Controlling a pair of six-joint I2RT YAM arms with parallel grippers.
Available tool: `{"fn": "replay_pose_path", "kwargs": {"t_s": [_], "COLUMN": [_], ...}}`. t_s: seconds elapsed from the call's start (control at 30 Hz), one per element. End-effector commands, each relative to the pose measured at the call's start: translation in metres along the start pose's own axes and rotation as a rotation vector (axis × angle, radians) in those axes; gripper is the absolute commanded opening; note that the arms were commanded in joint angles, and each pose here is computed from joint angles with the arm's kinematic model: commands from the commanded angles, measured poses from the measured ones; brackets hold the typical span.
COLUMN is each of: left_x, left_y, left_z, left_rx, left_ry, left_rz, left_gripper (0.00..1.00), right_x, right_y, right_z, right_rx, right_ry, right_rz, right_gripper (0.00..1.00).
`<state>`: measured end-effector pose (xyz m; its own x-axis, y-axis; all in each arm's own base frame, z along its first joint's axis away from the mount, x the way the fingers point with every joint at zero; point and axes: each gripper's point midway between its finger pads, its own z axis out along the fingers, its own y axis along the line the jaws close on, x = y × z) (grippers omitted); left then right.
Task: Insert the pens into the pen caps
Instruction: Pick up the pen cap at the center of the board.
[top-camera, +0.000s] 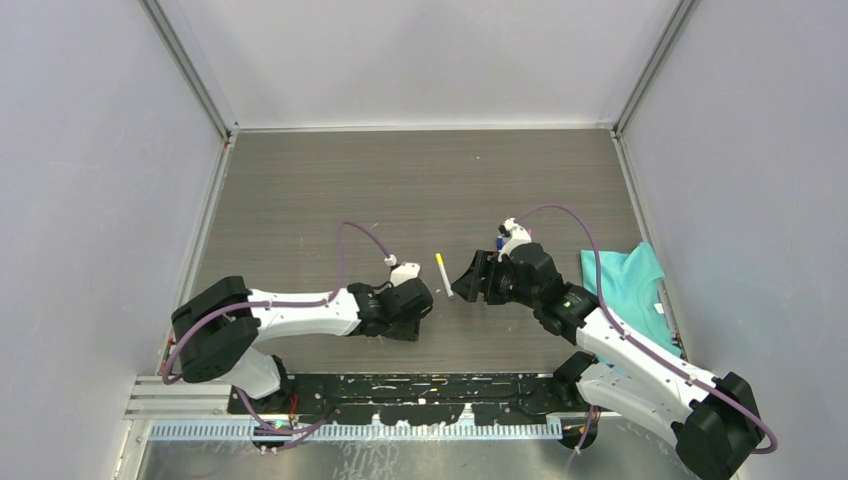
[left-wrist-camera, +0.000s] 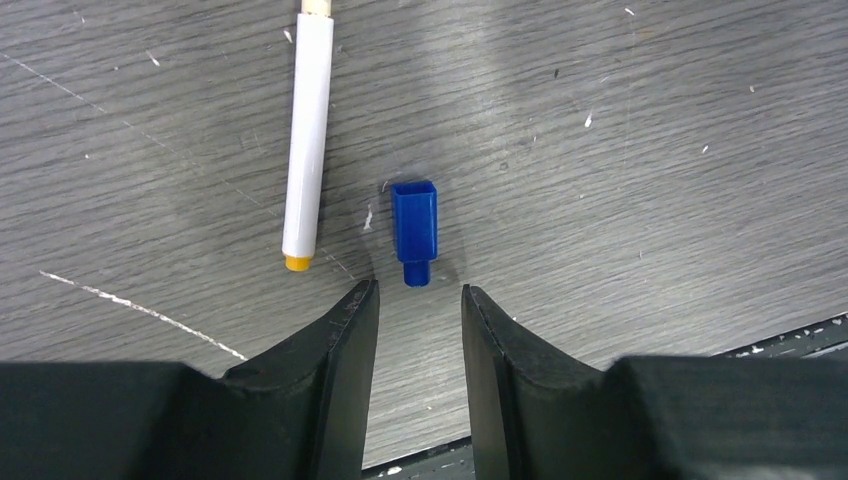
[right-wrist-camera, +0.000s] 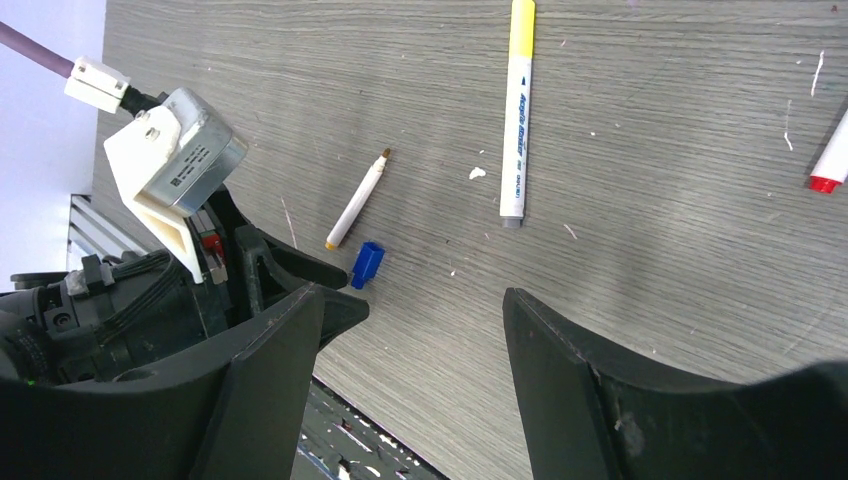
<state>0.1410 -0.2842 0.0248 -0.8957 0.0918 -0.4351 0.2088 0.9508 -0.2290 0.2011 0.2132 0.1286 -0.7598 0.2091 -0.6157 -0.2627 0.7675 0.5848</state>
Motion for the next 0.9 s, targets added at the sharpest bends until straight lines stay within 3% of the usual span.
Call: {"fn": "replay_pose_path", "kwargs": {"t_s": [0.0,0.33,0.57,0.7,0.87], "left_x": [-0.017,-0.017,-0.019,-0.020,-0.029], "left_y": [-0.013,-0.009,-0.008,-0.006,-0.027], "left_z": [-0.001,0.006,0.008,0.006,-0.004], "left_rx": [0.016,-0.018,-0.038,-0.035,0.143], "left_ry": [-0.050,-0.047,-0.051,-0.061,-0.144], "left_rz": [0.019,0.042,0.053,0.070,0.168], "left_gripper": [0.37,0.33,0.17,0.02,0.00], "right_x": [-0.009,-0.009,-0.010,-0.006,0.005], "right_y": [0.005,0.004,0.004,0.009,0.023], "right_z": [0.001,0.002,0.002,0.001,-0.007], "right_rx": [-0.015,-0.010,-0.010,-0.035,-0.151], "right_ry": [-0.040,-0.037,-0.037,-0.012,0.084], "right_rz": [0.003,-0.001,-0.002,-0.014,-0.020], "right_gripper": [0.72,0.72,0.72,0.73,0.73]}}
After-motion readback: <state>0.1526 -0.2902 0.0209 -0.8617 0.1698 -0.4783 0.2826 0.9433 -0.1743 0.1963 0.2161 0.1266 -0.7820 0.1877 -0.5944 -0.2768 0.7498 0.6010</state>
